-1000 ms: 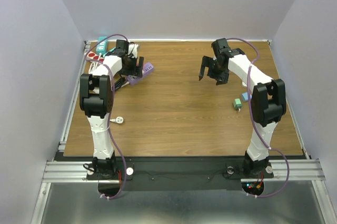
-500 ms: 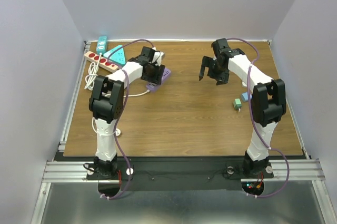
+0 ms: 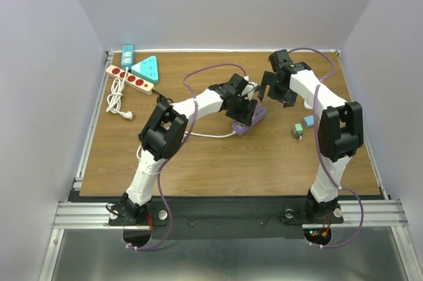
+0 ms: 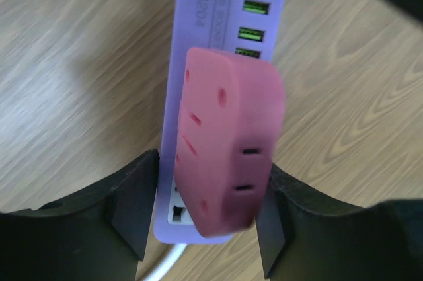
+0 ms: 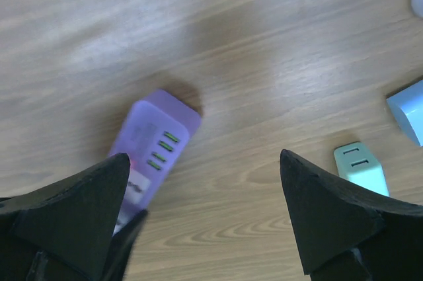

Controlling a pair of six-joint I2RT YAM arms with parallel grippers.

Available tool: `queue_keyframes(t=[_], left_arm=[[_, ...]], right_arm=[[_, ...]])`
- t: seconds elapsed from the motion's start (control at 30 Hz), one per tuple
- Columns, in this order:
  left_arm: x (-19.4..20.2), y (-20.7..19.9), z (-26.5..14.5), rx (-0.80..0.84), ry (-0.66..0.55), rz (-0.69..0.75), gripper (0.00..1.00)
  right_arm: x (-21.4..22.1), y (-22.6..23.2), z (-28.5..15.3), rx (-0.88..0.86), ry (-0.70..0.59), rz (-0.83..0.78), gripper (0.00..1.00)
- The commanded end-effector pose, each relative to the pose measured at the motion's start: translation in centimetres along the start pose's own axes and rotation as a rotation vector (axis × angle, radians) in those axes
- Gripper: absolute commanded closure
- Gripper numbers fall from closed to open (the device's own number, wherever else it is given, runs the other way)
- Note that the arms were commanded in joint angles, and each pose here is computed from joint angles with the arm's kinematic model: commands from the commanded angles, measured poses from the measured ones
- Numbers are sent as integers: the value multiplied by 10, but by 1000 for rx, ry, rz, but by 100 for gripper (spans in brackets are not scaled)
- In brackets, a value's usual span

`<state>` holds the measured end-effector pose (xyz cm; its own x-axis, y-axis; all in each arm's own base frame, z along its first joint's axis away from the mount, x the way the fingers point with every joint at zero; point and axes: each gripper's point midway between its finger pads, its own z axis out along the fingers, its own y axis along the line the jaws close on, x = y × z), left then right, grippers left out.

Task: Pull the plug off the socket

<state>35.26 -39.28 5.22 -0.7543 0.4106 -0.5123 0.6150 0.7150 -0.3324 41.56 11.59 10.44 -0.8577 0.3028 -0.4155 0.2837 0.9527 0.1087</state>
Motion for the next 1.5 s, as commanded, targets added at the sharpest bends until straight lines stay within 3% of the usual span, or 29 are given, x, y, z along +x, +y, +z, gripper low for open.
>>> queue_keyframes(t=[0.0,0.2,0.43,0.63,0.73,0.8,1.03,1.13,1.17,1.23,1.27,1.3,1.43,1.47], left_arm=[[-25,-20,-1,52,-60,-21,41],[-17,26,0,-195,-42,-41,41],[-16,41,-20,-323,-114,-156,40],[-25,38,-32,-336,-200,-269,27],[-33,34,-39,-333,-233,-325,16],[-33,33,-42,-353,-244,-356,1],[-44,25,-68,-337,-330,-431,3],[-49,11,-86,-238,-350,-407,21],[-53,-7,-86,-118,-346,-375,45],[-37,-10,-85,-59,-303,-342,70],[-43,-16,-93,-1,-326,-316,93],[-37,-19,-94,29,-306,-308,100],[-8,-18,-96,114,-249,-189,100],[-3,-25,-99,205,-233,-161,100]], right_arm=[[-33,-14,-29,30,-152,105,0],[-38,-35,-29,92,-178,171,0],[-42,-41,-33,69,-174,279,0],[-49,-25,-36,-19,-145,312,0],[-53,-17,-38,-56,-140,311,0],[-56,-13,-40,-74,-138,300,0],[-56,-5,-44,-118,-125,254,0],[-52,0,-46,-156,-110,225,0],[-52,2,-47,-166,-108,218,0],[-51,3,-47,-179,-104,206,0],[-48,8,-49,-207,-88,191,0],[-47,9,-49,-214,-85,187,0],[-45,14,-48,-241,-69,173,0],[-44,15,-48,-254,-63,167,1]])
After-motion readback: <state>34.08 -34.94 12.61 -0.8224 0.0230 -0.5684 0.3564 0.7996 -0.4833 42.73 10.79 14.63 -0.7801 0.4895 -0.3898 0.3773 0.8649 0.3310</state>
